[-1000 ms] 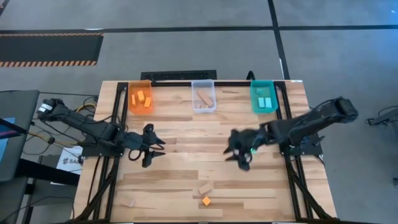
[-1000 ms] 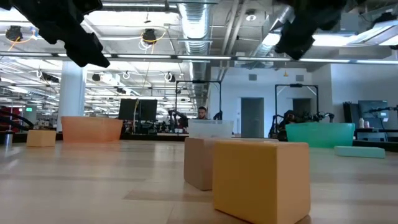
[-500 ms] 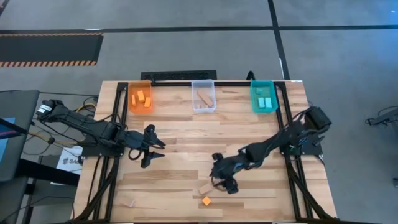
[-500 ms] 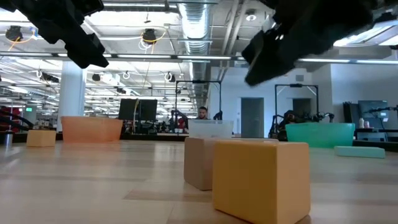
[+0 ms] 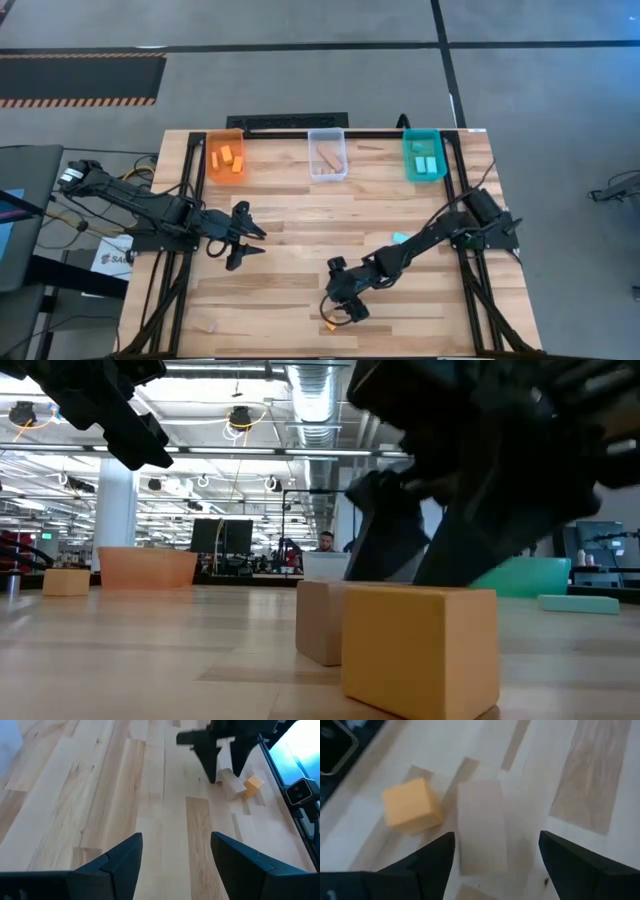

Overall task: Sort & place blocks by color
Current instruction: Put the brown arch block into the transparent bin

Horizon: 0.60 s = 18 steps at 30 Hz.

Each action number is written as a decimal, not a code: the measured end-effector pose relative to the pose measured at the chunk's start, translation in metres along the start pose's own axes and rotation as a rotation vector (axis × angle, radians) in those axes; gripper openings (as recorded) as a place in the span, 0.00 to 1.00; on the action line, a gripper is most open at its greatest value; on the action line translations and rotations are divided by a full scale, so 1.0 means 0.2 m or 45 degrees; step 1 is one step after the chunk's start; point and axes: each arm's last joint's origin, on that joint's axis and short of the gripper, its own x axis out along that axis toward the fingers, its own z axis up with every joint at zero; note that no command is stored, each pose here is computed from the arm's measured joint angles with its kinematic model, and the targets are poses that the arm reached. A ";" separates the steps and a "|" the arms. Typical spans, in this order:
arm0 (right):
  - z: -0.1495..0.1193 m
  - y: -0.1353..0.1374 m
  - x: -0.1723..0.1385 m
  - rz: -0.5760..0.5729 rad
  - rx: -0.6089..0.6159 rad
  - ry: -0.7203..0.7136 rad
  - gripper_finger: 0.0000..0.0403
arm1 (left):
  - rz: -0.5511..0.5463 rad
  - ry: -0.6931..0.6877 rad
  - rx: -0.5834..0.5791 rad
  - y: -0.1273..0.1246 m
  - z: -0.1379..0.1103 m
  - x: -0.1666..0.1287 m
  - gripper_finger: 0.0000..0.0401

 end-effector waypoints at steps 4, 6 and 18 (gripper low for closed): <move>-0.04 0.01 0.06 -0.006 0.037 0.044 0.75 | 0.000 -0.002 -0.009 0.00 0.00 0.00 0.56; -0.03 0.01 0.07 -0.015 0.073 0.038 0.72 | -0.001 -0.004 -0.009 0.00 0.00 0.00 0.56; 0.02 -0.10 -0.20 -0.092 0.142 0.187 0.27 | -0.012 -0.157 -0.599 0.02 0.06 0.00 0.56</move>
